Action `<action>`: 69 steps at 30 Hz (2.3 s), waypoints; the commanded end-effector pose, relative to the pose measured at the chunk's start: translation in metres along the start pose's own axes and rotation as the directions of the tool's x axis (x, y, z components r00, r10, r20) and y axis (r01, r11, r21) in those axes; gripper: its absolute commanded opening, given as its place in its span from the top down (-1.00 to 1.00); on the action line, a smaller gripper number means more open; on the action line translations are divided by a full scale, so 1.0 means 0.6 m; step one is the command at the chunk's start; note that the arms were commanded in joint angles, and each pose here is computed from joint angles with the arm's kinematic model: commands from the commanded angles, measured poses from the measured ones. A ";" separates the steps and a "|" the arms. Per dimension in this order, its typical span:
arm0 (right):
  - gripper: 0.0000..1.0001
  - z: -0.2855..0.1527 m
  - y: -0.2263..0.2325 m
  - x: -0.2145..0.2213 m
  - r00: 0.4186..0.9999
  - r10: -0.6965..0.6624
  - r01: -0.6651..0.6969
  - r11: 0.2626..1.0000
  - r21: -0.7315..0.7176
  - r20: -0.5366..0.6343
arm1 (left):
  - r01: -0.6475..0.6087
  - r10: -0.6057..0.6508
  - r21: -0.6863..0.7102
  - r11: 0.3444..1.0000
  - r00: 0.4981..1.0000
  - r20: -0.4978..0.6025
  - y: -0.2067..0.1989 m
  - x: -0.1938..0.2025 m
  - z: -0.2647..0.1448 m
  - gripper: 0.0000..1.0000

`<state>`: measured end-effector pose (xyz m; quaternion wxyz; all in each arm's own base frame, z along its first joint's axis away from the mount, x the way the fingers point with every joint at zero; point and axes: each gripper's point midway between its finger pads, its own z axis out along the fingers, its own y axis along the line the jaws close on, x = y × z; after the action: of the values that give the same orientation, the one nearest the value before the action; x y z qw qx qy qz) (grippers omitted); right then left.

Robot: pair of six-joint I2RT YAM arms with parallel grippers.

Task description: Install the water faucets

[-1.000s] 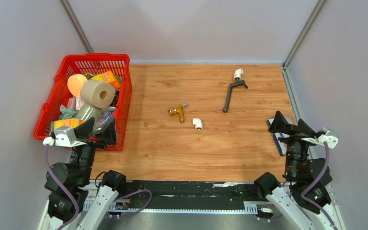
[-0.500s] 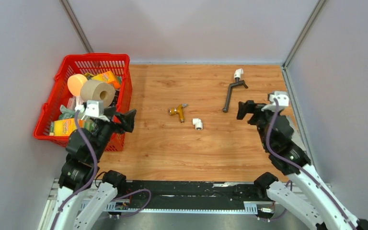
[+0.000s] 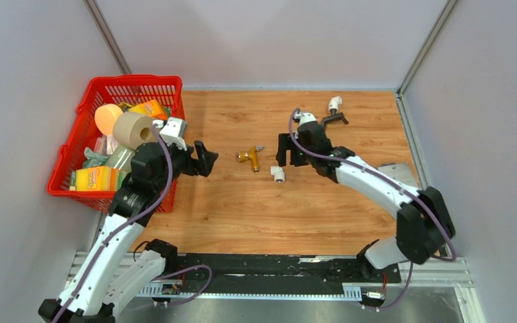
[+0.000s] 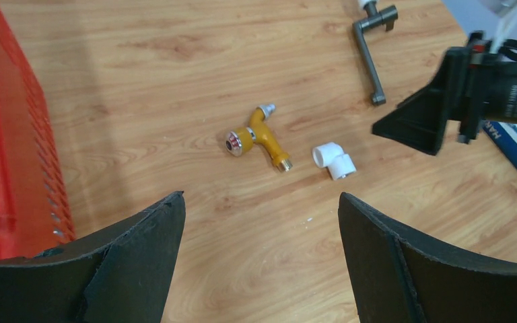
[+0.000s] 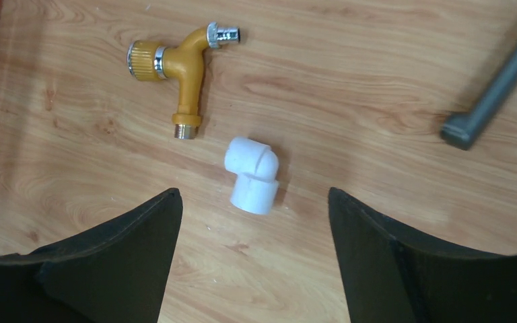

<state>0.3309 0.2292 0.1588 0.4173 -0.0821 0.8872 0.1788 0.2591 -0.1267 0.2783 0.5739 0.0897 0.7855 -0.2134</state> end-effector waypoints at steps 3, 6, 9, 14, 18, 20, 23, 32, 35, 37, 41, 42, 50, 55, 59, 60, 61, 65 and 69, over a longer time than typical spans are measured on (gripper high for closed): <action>-0.54 0.092 0.090 0.008 0.997 0.009 -0.017 0.995 -0.102 -0.079 | 0.047 -0.042 0.038 0.998 0.991 -0.127 -0.009 0.049 0.036 -0.81; -0.52 0.138 0.110 0.029 0.993 -0.020 0.010 0.996 -0.087 -0.115 | 0.036 -0.033 0.025 0.999 0.991 -0.133 0.000 0.067 0.034 -0.81; -0.50 0.182 0.118 0.052 0.989 -0.033 0.025 0.998 -0.058 -0.145 | 0.029 -0.026 0.039 0.999 0.996 -0.080 -0.003 0.059 0.023 -0.81; -0.39 0.236 0.129 0.099 0.978 -0.077 0.074 0.997 -0.023 -0.192 | 0.009 -0.008 0.017 1.000 0.998 -0.064 0.006 0.063 0.017 -0.81; -0.36 0.254 0.122 0.119 0.974 -0.137 0.151 0.987 0.064 -0.183 | 0.010 -0.007 0.038 0.999 0.998 -0.068 0.000 0.064 0.018 -0.81; -0.26 0.258 0.102 0.130 0.971 -0.155 0.180 0.975 0.131 -0.185 | 0.009 -0.006 0.048 0.999 0.998 -0.067 -0.003 0.063 0.018 -0.81; -0.06 0.257 0.079 0.143 0.968 -0.164 0.200 0.961 0.189 -0.192 | 0.003 0.000 0.059 0.998 0.998 -0.060 -0.006 0.062 0.018 -0.81; 1.00 0.194 0.126 0.096 0.971 -0.192 0.200 0.979 0.047 -0.141 | -0.008 0.013 0.156 0.988 0.999 -0.033 -0.032 0.057 0.014 -0.80; 1.00 0.150 0.144 0.061 0.974 -0.209 0.209 0.978 -0.015 -0.081 | -0.014 0.018 0.165 0.986 1.000 -0.025 -0.035 0.055 0.012 -0.81; 1.00 0.118 0.156 0.041 0.969 -0.245 0.243 0.968 -0.059 -0.033 | -0.011 0.016 0.176 0.984 1.000 -0.023 -0.039 0.054 0.013 -0.81; 1.00 0.052 0.177 0.015 0.928 -0.365 0.372 0.923 -0.102 0.078 | 0.043 -0.039 0.218 0.975 0.999 -0.025 -0.056 0.046 0.014 -0.82; 1.00 0.035 0.183 0.013 0.915 -0.391 0.401 0.909 -0.115 0.103 | 0.055 -0.052 0.229 0.972 0.999 -0.017 -0.061 0.036 0.013 -0.82; 1.00 -0.079 0.208 -0.009 0.824 -0.493 0.554 0.805 -0.212 0.278 | 0.193 -0.206 0.380 0.905 0.978 -0.005 -0.126 -0.031 -0.018 -0.80; 1.00 -0.124 0.224 -0.026 0.763 -0.533 0.627 0.747 -0.220 0.366 | 0.259 -0.246 0.413 0.873 0.966 -0.086 -0.147 -0.039 -0.021 -0.78; 1.00 -0.153 0.245 -0.034 0.689 -0.581 0.704 0.679 -0.208 0.434 | 0.335 -0.278 0.444 0.831 0.941 -0.190 -0.170 -0.029 -0.012 -0.78; 1.00 -0.160 0.252 -0.036 0.666 -0.594 0.725 0.659 -0.202 0.451 | 0.340 -0.278 0.439 0.832 0.939 -0.202 -0.171 -0.028 -0.007 -0.78; 1.00 -0.166 0.257 -0.036 0.640 -0.609 0.746 0.639 -0.189 0.468 | 0.347 -0.279 0.430 0.834 0.936 -0.214 -0.170 -0.026 -0.003 -0.78; 1.00 -0.183 0.275 -0.029 0.536 -0.665 0.819 0.559 -0.128 0.521 | 0.376 -0.299 0.425 0.823 0.924 -0.238 -0.173 -0.021 0.007 -0.72; 1.00 -0.188 0.288 -0.028 0.480 -0.691 0.850 0.520 -0.090 0.541 | 0.403 -0.296 0.444 0.800 0.910 -0.292 -0.185 -0.008 0.015 -0.53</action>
<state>0.2063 0.3417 0.2499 0.5667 -0.5050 0.6308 0.1612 0.2306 -0.2183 0.2895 0.4072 0.0927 0.7782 -0.4691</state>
